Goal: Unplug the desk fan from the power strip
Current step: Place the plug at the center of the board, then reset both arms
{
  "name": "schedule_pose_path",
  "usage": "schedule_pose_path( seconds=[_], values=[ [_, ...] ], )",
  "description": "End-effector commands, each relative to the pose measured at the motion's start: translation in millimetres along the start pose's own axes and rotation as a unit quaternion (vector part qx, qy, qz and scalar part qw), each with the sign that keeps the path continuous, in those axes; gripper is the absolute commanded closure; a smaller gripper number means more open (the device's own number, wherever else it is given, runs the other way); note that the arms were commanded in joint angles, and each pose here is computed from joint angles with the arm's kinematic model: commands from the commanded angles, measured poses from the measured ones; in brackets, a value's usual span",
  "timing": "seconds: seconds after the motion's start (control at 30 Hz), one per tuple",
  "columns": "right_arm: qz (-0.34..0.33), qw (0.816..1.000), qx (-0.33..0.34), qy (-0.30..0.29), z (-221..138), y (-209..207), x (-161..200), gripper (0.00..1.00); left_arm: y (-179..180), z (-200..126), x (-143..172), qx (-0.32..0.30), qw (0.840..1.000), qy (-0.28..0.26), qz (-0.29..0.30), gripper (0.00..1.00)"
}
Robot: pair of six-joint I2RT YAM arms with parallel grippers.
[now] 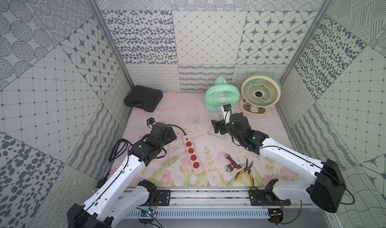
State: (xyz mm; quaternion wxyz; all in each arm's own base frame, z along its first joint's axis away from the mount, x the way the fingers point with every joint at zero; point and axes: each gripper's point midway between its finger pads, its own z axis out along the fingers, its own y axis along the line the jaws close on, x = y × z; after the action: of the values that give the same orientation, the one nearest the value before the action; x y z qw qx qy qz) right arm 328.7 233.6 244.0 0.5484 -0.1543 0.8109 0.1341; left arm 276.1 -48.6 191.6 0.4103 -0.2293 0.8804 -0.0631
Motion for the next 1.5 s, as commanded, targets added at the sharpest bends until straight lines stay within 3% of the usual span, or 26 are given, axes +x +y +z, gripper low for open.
schedule_pose_path(
  seconds=[0.0,0.17,0.3,0.5,0.63,0.73,0.93,1.27,1.47],
  values=[
    [-0.007,0.994,0.048,-0.098,-26,-30,-26,0.03,12,-3,-31,-0.025,0.994,-0.101,0.016,0.02],
    [-0.014,0.983,0.103,-0.149,-57,-72,-9,0.03,24,0,-37,-0.025,0.983,-0.181,0.029,0.02],
    [-0.025,0.966,0.205,-0.155,-78,-121,23,0.03,31,5,-32,-0.018,0.973,-0.223,0.050,0.02],
    [0.064,0.931,0.320,-0.163,-110,-197,74,0.03,38,13,-31,-0.037,0.959,-0.263,0.100,0.02],
    [0.099,0.918,0.348,-0.161,-116,-221,95,0.03,35,22,-28,-0.028,0.947,-0.287,0.142,0.02],
    [0.105,0.916,0.360,-0.145,-109,-230,105,0.03,40,34,-24,-0.032,0.943,-0.291,0.158,0.02],
    [0.087,0.923,0.361,-0.101,-82,-234,120,0.03,54,67,-16,-0.044,0.953,-0.259,0.151,0.02],
    [0.041,0.951,0.291,-0.098,-38,-226,105,0.03,56,105,-20,-0.023,0.963,-0.228,0.139,0.02],
    [0.024,0.951,0.289,-0.108,-10,-234,104,0.03,39,119,-23,0.017,0.962,-0.217,0.163,0.02]
  ],
)
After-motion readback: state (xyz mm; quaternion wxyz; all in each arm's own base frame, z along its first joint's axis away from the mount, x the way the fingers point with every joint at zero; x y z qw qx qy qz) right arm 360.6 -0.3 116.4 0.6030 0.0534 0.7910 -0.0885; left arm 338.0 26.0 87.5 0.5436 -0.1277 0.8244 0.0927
